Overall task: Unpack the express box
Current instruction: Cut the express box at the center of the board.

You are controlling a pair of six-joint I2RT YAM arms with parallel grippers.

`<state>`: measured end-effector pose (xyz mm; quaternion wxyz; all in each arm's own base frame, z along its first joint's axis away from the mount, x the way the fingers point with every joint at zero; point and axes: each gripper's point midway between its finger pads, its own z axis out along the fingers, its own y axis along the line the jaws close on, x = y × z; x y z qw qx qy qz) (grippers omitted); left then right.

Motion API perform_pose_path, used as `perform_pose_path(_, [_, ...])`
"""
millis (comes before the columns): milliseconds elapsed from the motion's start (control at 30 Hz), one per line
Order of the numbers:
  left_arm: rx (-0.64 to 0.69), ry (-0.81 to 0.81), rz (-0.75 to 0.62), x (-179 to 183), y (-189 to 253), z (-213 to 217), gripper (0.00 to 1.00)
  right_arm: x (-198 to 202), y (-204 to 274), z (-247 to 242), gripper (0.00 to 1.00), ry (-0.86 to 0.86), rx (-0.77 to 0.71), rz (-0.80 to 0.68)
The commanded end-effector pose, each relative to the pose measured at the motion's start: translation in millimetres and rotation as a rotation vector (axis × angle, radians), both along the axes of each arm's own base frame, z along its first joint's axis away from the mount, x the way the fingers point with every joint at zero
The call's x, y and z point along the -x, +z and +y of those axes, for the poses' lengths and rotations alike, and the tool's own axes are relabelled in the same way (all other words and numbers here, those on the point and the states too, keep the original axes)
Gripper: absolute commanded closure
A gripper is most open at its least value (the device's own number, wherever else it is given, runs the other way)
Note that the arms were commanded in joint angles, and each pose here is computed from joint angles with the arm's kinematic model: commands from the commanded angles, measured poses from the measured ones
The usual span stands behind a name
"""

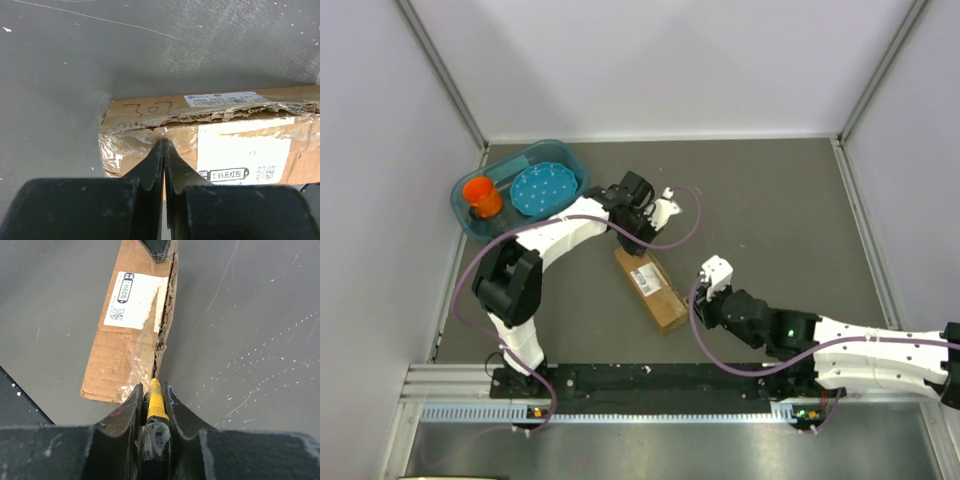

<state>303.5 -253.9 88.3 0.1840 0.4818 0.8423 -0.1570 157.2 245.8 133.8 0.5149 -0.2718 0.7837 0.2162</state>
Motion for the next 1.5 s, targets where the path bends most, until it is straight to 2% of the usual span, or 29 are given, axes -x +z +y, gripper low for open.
perform_pose_path(0, [-0.182,0.044,0.068,7,-36,37,0.97,14,-10,-11,1.00,0.003,0.073,0.060])
perform_pose_path(400, [-0.175,0.040,0.076,8,-35,35,0.96,19,-8,-9,1.00,0.002,0.113,0.034])
perform_pose_path(600, [-0.123,0.020,0.083,13,-11,29,0.85,14,-11,9,1.00,0.032,0.143,0.006])
perform_pose_path(833, [0.020,-0.033,0.141,34,45,6,0.75,13,-1,20,1.00,0.041,0.083,0.000])
perform_pose_path(933, [0.017,-0.050,0.176,49,39,6,0.73,14,1,24,1.00,0.047,0.069,-0.001])
perform_pose_path(1100, [-0.056,-0.066,0.240,75,-2,24,0.73,12,-12,24,1.00,0.015,0.060,0.056])
perform_pose_path(1467, [-0.155,-0.115,0.148,74,-33,51,0.73,-10,-28,2,1.00,-0.120,0.050,0.142])
